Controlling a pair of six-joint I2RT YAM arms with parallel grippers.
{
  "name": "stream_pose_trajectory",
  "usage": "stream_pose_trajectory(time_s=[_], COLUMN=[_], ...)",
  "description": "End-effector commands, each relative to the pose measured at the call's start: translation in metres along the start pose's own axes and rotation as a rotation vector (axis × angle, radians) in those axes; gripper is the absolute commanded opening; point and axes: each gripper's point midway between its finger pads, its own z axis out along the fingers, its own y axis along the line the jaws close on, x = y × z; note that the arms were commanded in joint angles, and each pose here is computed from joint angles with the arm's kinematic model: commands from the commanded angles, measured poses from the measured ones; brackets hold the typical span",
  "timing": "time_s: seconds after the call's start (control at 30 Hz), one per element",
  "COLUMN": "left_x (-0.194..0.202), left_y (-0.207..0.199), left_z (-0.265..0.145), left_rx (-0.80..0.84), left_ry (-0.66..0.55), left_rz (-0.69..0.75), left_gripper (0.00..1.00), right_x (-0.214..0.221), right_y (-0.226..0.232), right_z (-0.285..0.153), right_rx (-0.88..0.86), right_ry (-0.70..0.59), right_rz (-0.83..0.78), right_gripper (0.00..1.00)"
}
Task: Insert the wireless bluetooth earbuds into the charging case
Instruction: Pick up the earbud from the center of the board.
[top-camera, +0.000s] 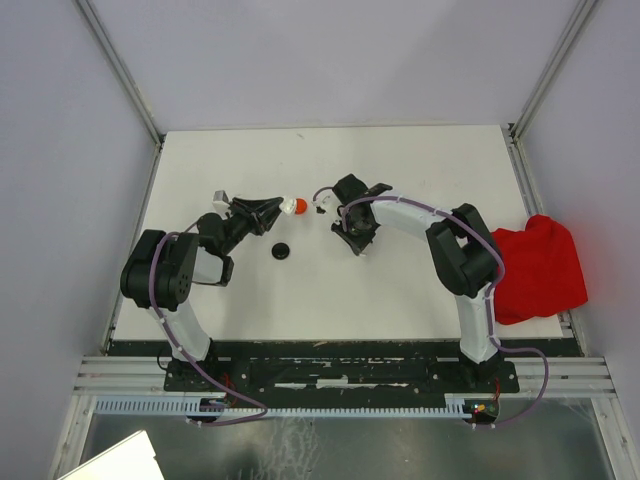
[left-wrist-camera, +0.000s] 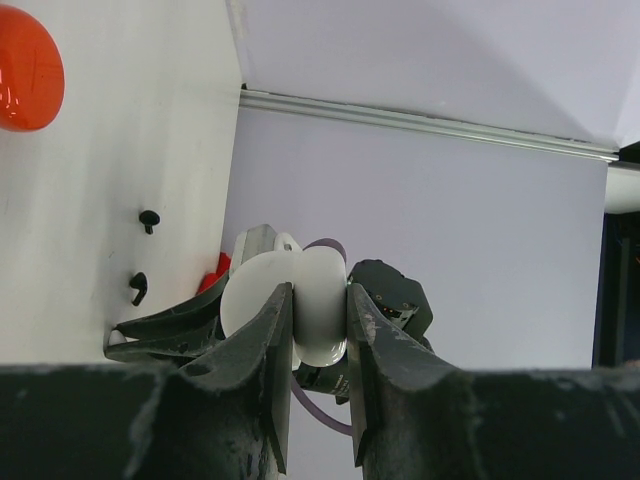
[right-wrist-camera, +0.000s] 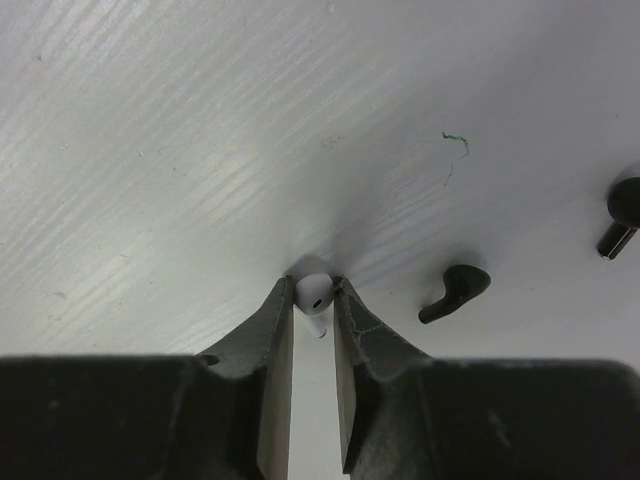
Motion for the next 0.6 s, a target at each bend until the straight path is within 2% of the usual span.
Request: stream_pose_trajectory(time_s=[0.0, 0.1, 0.23, 0.37, 0.57], left_x=[0.001, 0.001, 0.001, 0.002, 0.005], left_y=[-0.016, -0.016, -0.015, -0.014, -0.013], left_z=[-0.004, -0.004, -0.004, -0.004, -0.003], left_rx=[0.065, 0.067, 0.063, 0.059, 0.056], left_ry=[0.005, 0.004, 0.003, 0.005, 0.016], left_rz=[0.056, 0.056, 0.056, 0.054, 0.053], left_gripper=[0.03, 0.03, 0.03, 0.03, 0.03], right_x=[-0.008, -0.011, -0.029, -0.063, -0.102], right_y=[-0.003, -0.004, -0.011, -0.021, -0.03], right_z=[-0.003, -0.007, -0.024, -0.061, -0.142], right_rx=[0.011, 0.018, 0.051, 0.088, 0.141], right_ry=[-0.004, -0.014, -0.109, -0.35, -0.797], right_rz=[-0.01, -0.006, 0.016, 0.062, 0.135], right_gripper=[0.19, 0.11, 0.08, 0.06, 0.04])
